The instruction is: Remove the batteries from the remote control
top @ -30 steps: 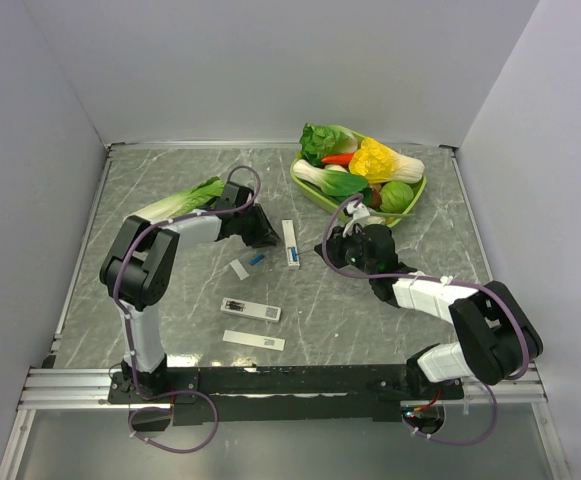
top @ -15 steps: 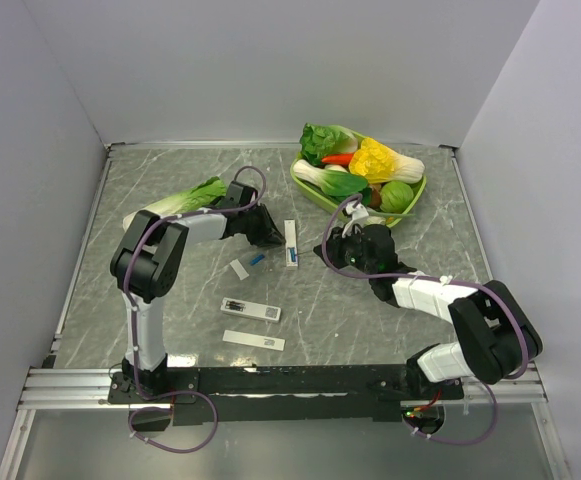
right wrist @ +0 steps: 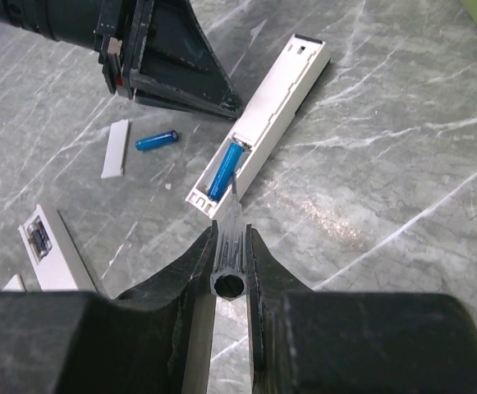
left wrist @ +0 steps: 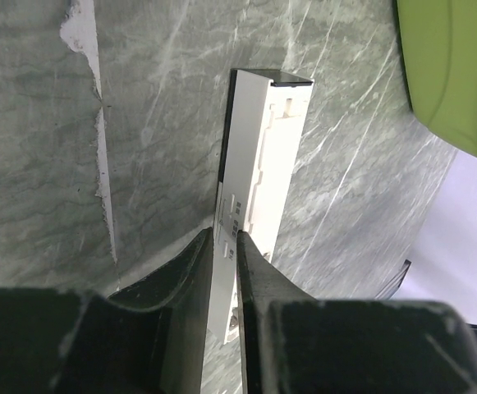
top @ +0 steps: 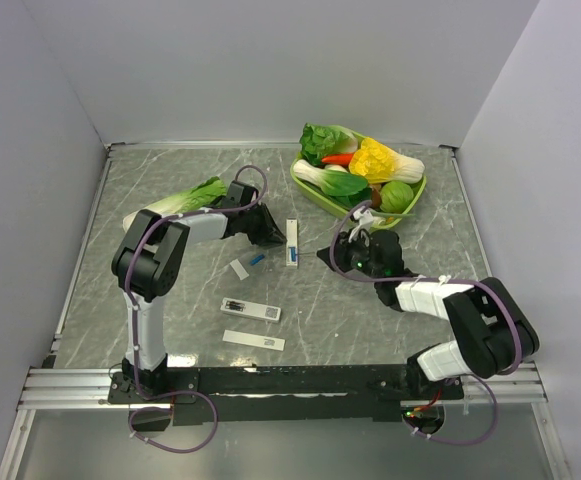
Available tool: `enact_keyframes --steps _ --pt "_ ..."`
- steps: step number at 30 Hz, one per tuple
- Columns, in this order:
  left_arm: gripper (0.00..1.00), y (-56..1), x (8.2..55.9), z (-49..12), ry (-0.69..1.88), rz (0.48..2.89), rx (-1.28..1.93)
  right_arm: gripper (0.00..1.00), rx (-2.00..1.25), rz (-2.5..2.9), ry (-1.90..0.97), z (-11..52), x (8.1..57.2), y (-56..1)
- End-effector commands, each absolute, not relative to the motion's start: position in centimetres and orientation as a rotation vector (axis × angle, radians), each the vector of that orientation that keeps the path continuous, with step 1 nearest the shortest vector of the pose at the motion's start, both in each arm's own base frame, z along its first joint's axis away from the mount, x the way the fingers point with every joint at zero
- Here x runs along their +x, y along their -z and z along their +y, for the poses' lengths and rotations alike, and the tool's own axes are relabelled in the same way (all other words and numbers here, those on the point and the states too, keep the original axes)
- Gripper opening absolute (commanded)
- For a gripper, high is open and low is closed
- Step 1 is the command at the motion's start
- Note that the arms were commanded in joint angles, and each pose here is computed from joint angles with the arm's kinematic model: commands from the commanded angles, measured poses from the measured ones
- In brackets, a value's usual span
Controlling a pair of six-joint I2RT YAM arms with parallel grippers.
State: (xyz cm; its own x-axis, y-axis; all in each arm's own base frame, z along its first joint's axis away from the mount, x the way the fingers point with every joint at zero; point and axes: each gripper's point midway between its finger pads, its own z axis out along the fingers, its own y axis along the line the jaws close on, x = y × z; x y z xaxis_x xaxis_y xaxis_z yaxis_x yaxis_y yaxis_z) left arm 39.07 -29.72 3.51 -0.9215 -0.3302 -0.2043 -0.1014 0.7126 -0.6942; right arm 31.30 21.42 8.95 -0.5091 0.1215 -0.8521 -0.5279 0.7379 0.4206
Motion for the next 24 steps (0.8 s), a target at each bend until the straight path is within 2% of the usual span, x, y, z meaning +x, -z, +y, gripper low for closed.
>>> enact_keyframes --steps 1,24 --pt "0.22 -0.98 38.08 -29.09 0.958 2.669 -0.364 0.0 -0.301 2.046 -0.831 20.4 29.94 -6.02" --pt "0.2 -0.39 37.8 -28.72 0.928 2.688 -0.382 0.0 -0.283 1.956 -0.982 20.67 29.58 -6.67"
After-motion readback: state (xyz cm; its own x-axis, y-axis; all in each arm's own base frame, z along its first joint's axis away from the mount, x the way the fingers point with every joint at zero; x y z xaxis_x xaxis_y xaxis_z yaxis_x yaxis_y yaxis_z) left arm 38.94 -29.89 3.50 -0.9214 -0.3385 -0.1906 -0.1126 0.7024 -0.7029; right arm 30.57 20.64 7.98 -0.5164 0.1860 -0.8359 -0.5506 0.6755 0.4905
